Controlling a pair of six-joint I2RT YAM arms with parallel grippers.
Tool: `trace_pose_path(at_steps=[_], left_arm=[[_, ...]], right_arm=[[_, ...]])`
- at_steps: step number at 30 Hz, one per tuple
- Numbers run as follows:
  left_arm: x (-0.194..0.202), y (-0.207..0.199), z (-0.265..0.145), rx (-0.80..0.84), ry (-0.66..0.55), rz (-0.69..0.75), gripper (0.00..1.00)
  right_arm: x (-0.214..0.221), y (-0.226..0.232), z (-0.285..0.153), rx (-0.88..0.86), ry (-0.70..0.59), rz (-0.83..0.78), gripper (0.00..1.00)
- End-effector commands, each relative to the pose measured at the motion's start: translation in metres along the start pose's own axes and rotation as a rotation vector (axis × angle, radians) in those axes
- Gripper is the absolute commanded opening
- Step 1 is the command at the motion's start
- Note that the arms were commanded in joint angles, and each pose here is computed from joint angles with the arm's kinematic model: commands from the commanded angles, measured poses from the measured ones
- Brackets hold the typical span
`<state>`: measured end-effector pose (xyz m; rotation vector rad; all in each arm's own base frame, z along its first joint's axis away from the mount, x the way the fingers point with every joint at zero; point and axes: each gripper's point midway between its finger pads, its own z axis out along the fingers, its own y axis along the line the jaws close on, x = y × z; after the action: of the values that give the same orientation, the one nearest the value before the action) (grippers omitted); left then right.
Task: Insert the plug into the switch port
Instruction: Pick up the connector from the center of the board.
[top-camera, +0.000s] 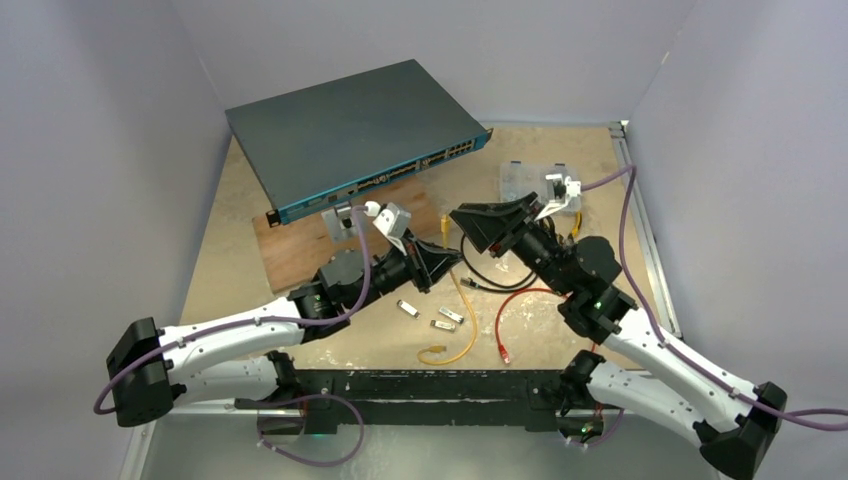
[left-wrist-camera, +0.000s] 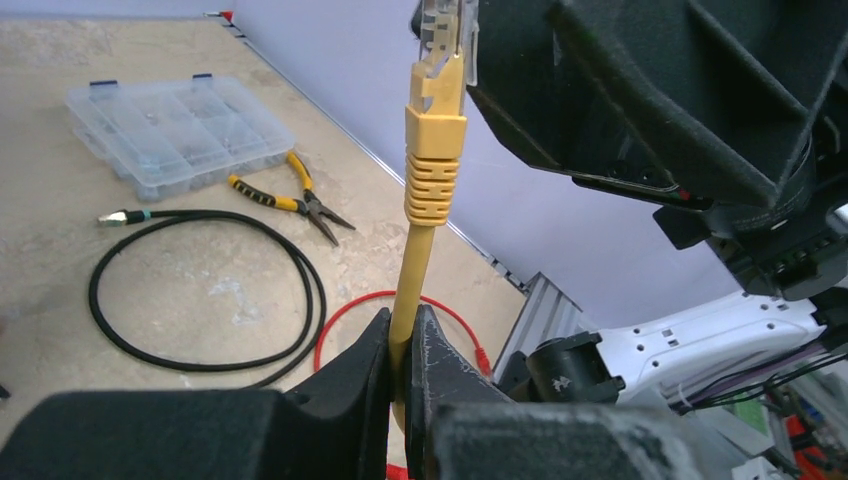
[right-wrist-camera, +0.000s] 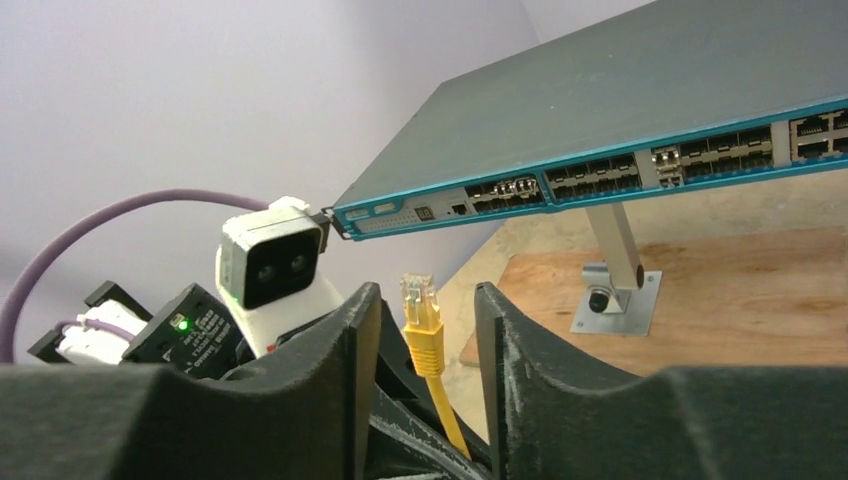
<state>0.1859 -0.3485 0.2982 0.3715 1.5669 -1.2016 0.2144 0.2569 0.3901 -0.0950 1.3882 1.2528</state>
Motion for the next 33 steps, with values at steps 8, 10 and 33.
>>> trace_pose_path(at_steps=[8, 10, 33], left_arm=[[-0.023, -0.016, 0.0, 0.08, -0.142, -0.134, 0.0], [-0.023, -0.015, 0.002, 0.074, -0.148, -0.147, 0.0], [-0.019, -0.017, 0.014, 0.074, -0.131, -0.178, 0.0]], right_arm=[[-0.004, -0.002, -0.015, -0.068, -0.09, -0.149, 0.46], [0.002, -0.007, -0.015, -0.067, -0.072, -0.201, 0.45], [0.017, 0.004, 0.002, -0.169, -0.027, -0.285, 0.37]])
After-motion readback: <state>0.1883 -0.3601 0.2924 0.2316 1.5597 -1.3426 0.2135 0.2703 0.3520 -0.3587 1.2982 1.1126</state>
